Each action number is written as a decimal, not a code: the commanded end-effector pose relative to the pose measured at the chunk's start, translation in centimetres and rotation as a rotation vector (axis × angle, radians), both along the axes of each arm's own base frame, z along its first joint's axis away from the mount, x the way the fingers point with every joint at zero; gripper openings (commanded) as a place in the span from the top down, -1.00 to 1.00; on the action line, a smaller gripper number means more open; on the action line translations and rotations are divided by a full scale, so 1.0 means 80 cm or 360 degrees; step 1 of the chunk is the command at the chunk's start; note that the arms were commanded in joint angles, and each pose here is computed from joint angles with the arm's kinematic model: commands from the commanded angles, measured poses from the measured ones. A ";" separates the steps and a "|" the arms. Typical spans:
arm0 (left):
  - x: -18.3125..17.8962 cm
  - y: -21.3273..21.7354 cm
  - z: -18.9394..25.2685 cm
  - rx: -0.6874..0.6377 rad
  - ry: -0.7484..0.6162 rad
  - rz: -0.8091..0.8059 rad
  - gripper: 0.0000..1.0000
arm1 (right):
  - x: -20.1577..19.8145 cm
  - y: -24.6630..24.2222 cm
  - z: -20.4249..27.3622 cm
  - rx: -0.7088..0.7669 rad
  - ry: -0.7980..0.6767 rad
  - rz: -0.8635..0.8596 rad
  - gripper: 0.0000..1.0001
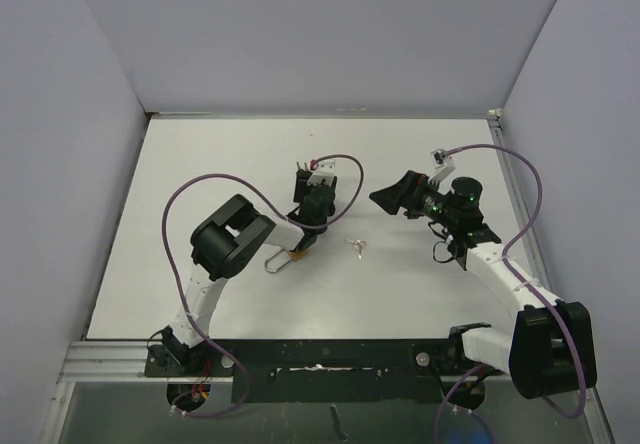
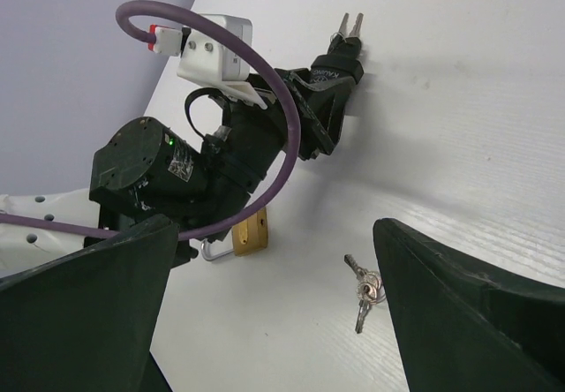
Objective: Unlock with the key
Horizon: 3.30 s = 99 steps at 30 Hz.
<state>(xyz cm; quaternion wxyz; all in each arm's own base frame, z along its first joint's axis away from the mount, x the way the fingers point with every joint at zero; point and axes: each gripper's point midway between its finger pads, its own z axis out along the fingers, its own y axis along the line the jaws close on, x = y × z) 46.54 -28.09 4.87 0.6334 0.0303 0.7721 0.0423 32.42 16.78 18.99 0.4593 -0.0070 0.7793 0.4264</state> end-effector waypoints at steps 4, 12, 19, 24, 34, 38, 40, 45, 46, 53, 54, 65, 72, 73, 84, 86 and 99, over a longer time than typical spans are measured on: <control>0.012 -0.039 0.044 -0.0159 -0.0184 -0.0027 1.00 | 0.001 -0.002 0.018 0.0041 -0.0098 0.0017 -0.95; 0.006 -0.060 0.030 -0.0256 -0.0013 -0.0080 1.00 | 0.000 -0.004 0.024 0.0062 -0.0104 0.0015 -0.95; -0.002 -0.068 0.005 -0.0353 0.0235 -0.0092 1.00 | -0.003 -0.007 0.031 0.0067 -0.0123 0.0013 -0.96; -0.007 -0.070 -0.004 -0.0424 0.0309 -0.0105 1.00 | -0.005 -0.009 0.032 0.0067 -0.0123 0.0009 -0.95; -0.021 -0.067 -0.024 -0.0473 0.0382 -0.0116 0.47 | -0.006 -0.009 0.032 0.0073 -0.0121 0.0007 -0.96; -0.023 -0.064 -0.018 -0.0486 0.0355 -0.0120 0.05 | -0.006 -0.009 0.031 0.0073 -0.0121 0.0006 -0.96; -0.023 -0.062 -0.005 -0.0490 0.0307 -0.0132 -0.33 | -0.005 -0.009 0.030 0.0073 -0.0118 0.0009 -0.96; -0.020 -0.058 0.065 -0.0500 0.0099 -0.0208 -0.95 | -0.004 -0.009 0.029 0.0072 -0.0118 0.0013 -0.96; -0.021 -0.056 0.084 -0.0506 0.0044 -0.0228 -0.95 | -0.003 -0.009 0.029 0.0072 -0.0119 0.0013 -0.96; -0.044 -0.036 0.199 -0.0581 -0.0216 -0.0337 -0.95 | 0.001 -0.015 0.019 0.0019 -0.0091 -0.0038 -0.96; -0.051 -0.029 0.204 -0.0607 -0.0203 -0.0323 -0.95 | 0.002 -0.018 0.018 0.0002 -0.0089 -0.0064 -0.96; -0.160 0.051 0.150 -0.0791 0.0342 -0.0398 -0.95 | 0.002 -0.012 -0.033 -0.0265 0.0162 0.0083 -0.96; -0.215 0.075 0.102 -0.0841 0.0565 -0.0380 -0.95 | -0.020 0.030 -0.071 -0.0769 0.0224 0.0215 -0.97; -0.219 0.076 0.101 -0.0855 0.0562 -0.0389 -0.95 | -0.023 0.033 -0.078 -0.0802 0.0244 0.0222 -0.98; -0.252 0.066 0.091 -0.0906 0.0718 -0.0499 -0.92 | -0.040 0.041 -0.128 -0.0970 0.0459 0.0277 -0.77; -0.261 0.061 0.087 -0.0927 0.0758 -0.0530 -0.91 | -0.045 0.047 -0.129 -0.0950 0.0451 0.0291 -0.76; -0.334 0.015 0.047 -0.0925 0.1051 -0.0667 -0.95 | -0.033 0.054 -0.104 -0.0901 0.0345 0.0232 -0.86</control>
